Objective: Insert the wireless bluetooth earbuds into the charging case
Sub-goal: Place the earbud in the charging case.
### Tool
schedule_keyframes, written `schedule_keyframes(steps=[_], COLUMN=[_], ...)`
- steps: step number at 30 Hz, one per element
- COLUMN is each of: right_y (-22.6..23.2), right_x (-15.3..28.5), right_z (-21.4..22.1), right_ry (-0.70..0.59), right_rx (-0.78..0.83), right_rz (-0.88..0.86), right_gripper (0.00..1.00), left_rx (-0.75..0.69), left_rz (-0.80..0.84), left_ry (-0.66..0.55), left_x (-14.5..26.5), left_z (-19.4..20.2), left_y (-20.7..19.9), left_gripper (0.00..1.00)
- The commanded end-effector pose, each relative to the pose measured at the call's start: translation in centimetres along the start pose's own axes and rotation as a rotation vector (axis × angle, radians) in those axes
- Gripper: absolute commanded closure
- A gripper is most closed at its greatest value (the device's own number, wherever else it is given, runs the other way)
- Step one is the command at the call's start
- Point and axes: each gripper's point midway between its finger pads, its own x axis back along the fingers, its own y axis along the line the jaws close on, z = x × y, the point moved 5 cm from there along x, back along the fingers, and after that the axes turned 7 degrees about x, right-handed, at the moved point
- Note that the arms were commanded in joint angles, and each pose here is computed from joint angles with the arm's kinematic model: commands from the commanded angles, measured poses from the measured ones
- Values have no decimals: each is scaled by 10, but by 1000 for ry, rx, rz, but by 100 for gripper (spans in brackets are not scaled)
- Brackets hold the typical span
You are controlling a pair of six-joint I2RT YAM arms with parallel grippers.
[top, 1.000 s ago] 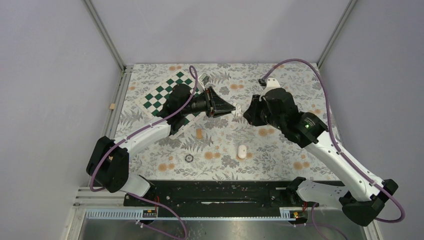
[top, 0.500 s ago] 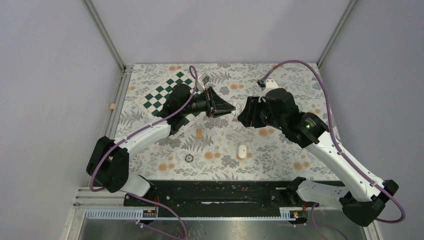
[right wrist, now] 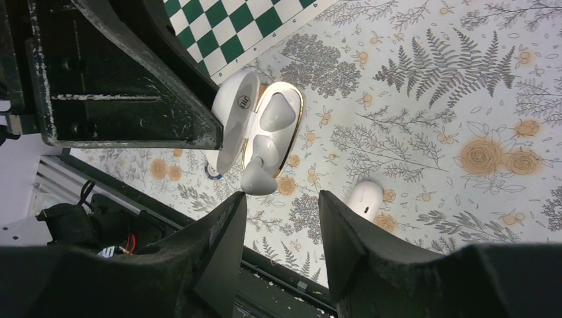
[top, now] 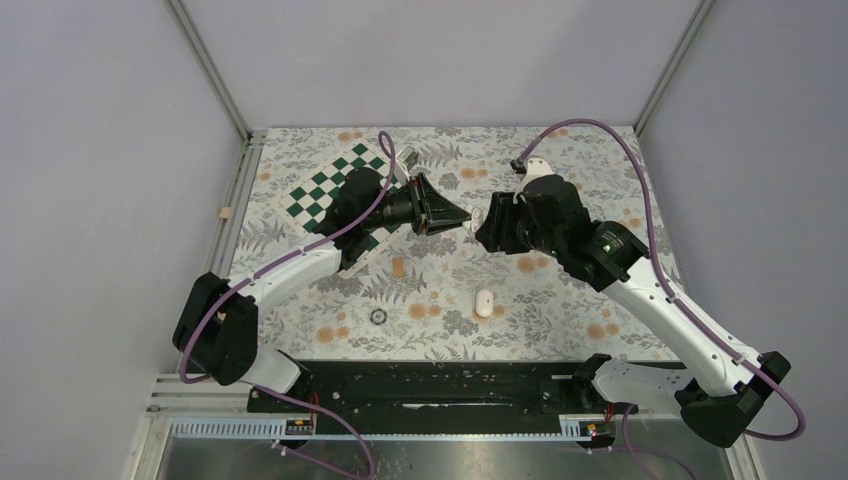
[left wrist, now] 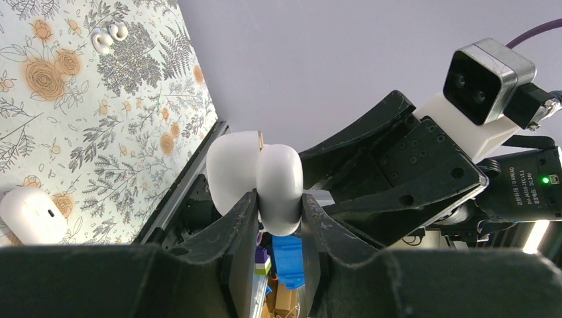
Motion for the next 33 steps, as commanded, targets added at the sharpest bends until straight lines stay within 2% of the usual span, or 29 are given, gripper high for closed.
schedule_keyframes(steps=[1,27,33], right_y=[-3,-5,14], right_x=[7,10,13], right_z=[-17,-19,-23], right_ry=[-65,-76,-70], right_rx=[-6,4,-59], right_rz=[48,57,-80], right_gripper=[49,51,52], left_rx=[-94,-92,-91], left_rz=[92,91,89], left_ry=[-4,0,0], left_x=[5,4,5], left_z=[2,1,1], left_y=[-35,-34,-33], left_gripper=[100,100,100])
